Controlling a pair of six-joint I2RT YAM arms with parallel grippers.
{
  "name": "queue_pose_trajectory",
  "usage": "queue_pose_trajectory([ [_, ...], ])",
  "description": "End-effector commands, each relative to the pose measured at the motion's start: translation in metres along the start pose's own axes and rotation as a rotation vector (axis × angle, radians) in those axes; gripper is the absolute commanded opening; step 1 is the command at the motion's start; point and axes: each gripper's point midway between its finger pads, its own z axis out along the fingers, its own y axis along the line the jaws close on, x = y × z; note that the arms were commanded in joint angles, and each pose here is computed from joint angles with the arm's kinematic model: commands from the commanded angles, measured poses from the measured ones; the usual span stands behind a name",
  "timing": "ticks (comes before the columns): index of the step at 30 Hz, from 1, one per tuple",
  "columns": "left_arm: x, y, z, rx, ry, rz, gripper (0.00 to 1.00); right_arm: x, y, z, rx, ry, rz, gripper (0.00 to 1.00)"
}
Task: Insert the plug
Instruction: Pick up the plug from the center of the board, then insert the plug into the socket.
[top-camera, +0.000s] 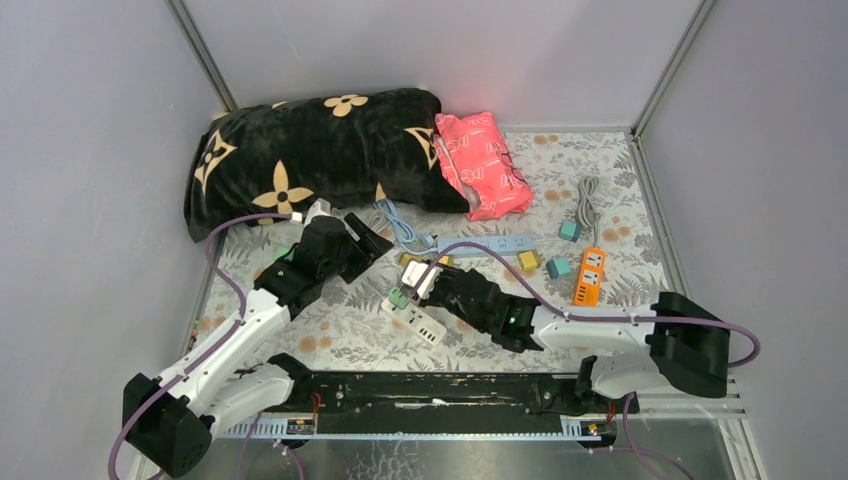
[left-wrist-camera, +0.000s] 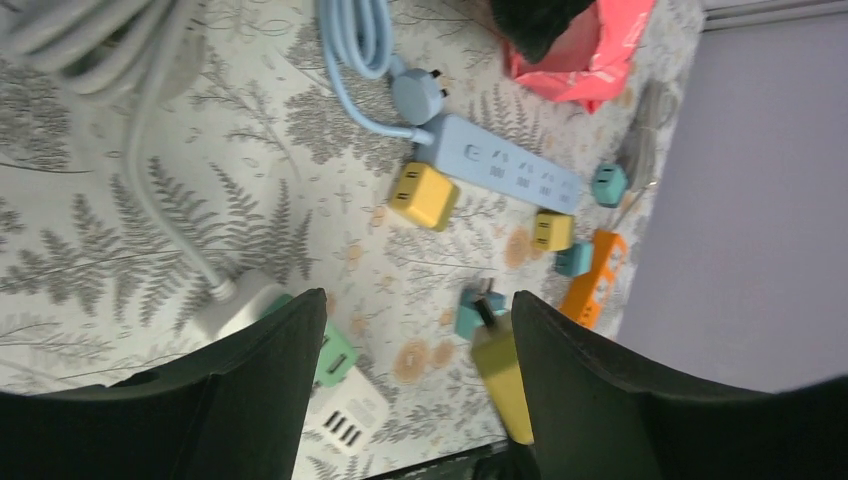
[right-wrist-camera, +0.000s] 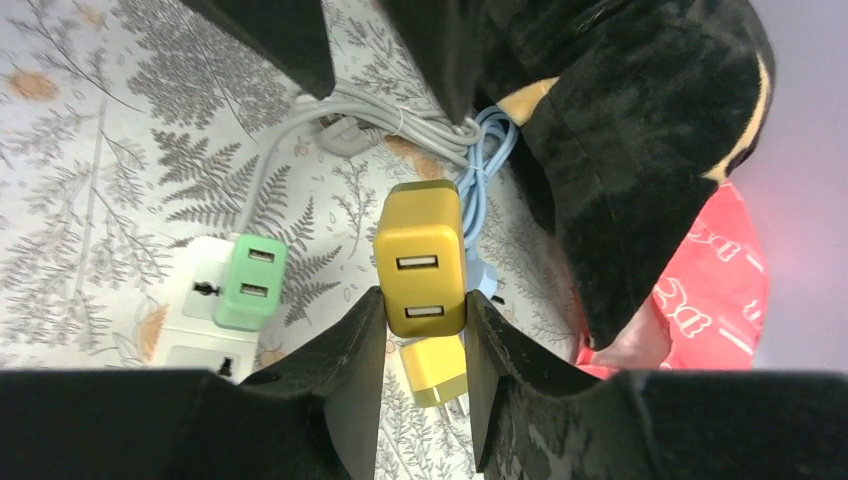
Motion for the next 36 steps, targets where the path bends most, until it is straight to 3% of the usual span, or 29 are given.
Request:
queue_pose_trajectory([
  [1,-0.006,0.020,-0.010,-0.087,-0.029,0.111,0.76,-0.017,-0.009,-0.011,-0.027,0.097,0.153,0.00],
  [13,0.027,0.053,-0.017,-0.081,0.065,0.129,0.76,-0.012,-0.011,-0.035,-0.174,0.395,0.353,0.00],
  [26,0.061,0.089,-0.003,-0.158,0.189,0.074,0.76,-0.021,-0.007,-0.043,-0.231,0.503,0.428,0.00],
  [36,0.080,0.100,0.011,-0.159,0.257,0.041,0.61,-0.016,0.017,-0.037,-0.327,0.586,0.459,0.00],
])
